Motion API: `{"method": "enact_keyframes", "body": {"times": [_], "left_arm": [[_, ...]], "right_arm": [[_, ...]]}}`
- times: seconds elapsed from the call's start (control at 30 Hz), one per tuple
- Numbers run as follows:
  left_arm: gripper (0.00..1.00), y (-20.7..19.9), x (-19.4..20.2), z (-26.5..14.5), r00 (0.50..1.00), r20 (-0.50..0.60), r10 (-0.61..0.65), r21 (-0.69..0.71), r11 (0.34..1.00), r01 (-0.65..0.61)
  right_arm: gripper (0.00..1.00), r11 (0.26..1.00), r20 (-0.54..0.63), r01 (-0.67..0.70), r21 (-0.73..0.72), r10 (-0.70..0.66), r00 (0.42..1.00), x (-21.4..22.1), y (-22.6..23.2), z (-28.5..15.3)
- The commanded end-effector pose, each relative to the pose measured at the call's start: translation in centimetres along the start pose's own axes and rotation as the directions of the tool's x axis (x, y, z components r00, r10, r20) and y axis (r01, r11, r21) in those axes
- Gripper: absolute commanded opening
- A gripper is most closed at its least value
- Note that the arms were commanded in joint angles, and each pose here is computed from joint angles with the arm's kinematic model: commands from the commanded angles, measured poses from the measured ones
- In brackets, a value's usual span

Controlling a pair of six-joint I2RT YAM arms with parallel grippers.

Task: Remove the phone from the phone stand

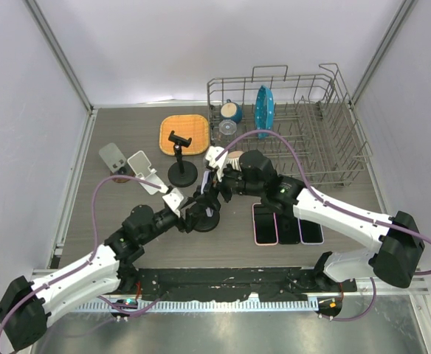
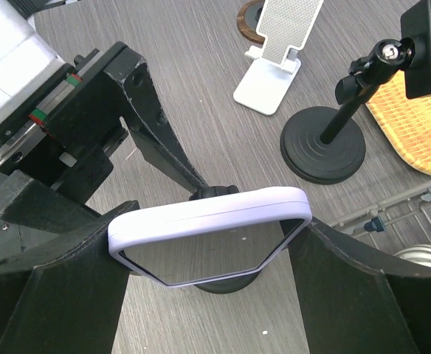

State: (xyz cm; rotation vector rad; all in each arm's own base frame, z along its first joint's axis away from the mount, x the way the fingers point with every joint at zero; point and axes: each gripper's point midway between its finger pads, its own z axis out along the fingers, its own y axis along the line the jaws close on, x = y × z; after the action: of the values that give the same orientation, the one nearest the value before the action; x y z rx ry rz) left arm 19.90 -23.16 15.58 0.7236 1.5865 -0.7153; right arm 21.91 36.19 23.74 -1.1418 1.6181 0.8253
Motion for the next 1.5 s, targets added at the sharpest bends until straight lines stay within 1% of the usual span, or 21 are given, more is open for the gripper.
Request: {"method": "enact_keyframes", "body": {"times": [0.0,0.13,0.2,0.4,0.57,0.93,1.03,1.13,1.23,1.27,1.33,1.37,1.4,1.43,1.47], "left_arm": [[0.59,1.3,-4.3,0.2,0.986,0.151,0.070,-0.064,0.996,-0.061],[0.58,1.7,-3.8,-0.2,0.983,0.173,0.063,-0.068,0.996,-0.052],[0.59,1.4,-3.7,-0.2,0.982,0.177,0.063,-0.046,0.997,-0.055],[0.62,1.1,-2.5,0.9,0.990,0.125,0.065,0.011,0.998,-0.067],[0.65,1.2,-3.5,1.4,0.986,0.157,0.054,0.038,0.997,-0.061],[0.64,2.0,-3.4,2.3,0.986,0.159,0.055,0.046,0.997,-0.063],[0.60,1.9,-3.2,2.6,0.988,0.149,0.048,0.057,0.997,-0.057],[0.53,1.8,-2.7,2.7,0.990,0.135,0.040,0.065,0.997,-0.049],[0.30,1.9,-2.5,2.7,0.991,0.129,0.036,0.062,0.997,-0.045],[0.14,1.9,-2.3,2.7,0.992,0.123,0.030,0.060,0.998,-0.038],[0.03,2.1,-2.2,2.7,0.993,0.119,0.023,0.051,0.998,-0.029],[0.00,2.1,-2.1,2.7,0.993,0.114,0.016,0.046,0.999,-0.021],[0.00,2.2,-2.1,2.7,0.994,0.113,0.009,0.039,0.999,-0.013],[0.00,2.9,-2.2,2.7,0.994,0.113,-0.001,0.001,1.000,0.001],[0.00,3.5,-1.9,2.7,0.994,0.096,-0.041,-0.039,0.998,0.045]], "right_arm": [[0.19,1.000,0.084,0.012,-0.017,-0.011,0.996,-2.4,0.5,-0.5],[0.18,0.999,0.082,0.016,-0.031,-0.013,0.997,-2.4,0.8,-0.5],[0.18,0.999,0.083,0.016,-0.040,-0.013,0.996,-2.4,0.9,-0.5],[0.18,0.998,0.064,0.015,-0.067,-0.011,0.998,-2.0,1.4,-0.8],[0.18,0.995,0.054,0.014,-0.099,-0.009,0.999,-1.8,1.9,-0.7],[0.17,0.988,0.031,0.009,-0.155,-0.004,1.000,-1.3,2.8,-0.5],[0.16,0.986,0.027,0.011,-0.167,-0.007,1.000,-1.2,3.0,-0.4],[0.16,0.985,0.021,0.012,-0.174,-0.009,1.000,-1.1,3.1,-0.4],[0.14,0.982,0.014,0.010,-0.187,-0.007,1.000,-0.9,3.3,-0.3],[0.13,0.982,0.011,0.008,-0.190,-0.006,1.000,-0.9,3.3,-0.3],[0.12,0.982,0.008,0.007,-0.189,-0.005,1.000,-0.8,3.3,-0.3],[0.11,0.983,0.009,0.005,-0.186,-0.003,1.000,-0.8,3.3,-0.3],[0.10,0.983,0.004,0.001,-0.182,0.000,1.000,-0.7,3.2,-0.3],[0.09,0.984,0.002,-0.002,-0.177,0.002,1.000,-0.7,3.2,-0.3],[0.08,0.985,-0.008,-0.008,-0.172,0.007,1.000,-0.5,3.2,-0.4]]}}
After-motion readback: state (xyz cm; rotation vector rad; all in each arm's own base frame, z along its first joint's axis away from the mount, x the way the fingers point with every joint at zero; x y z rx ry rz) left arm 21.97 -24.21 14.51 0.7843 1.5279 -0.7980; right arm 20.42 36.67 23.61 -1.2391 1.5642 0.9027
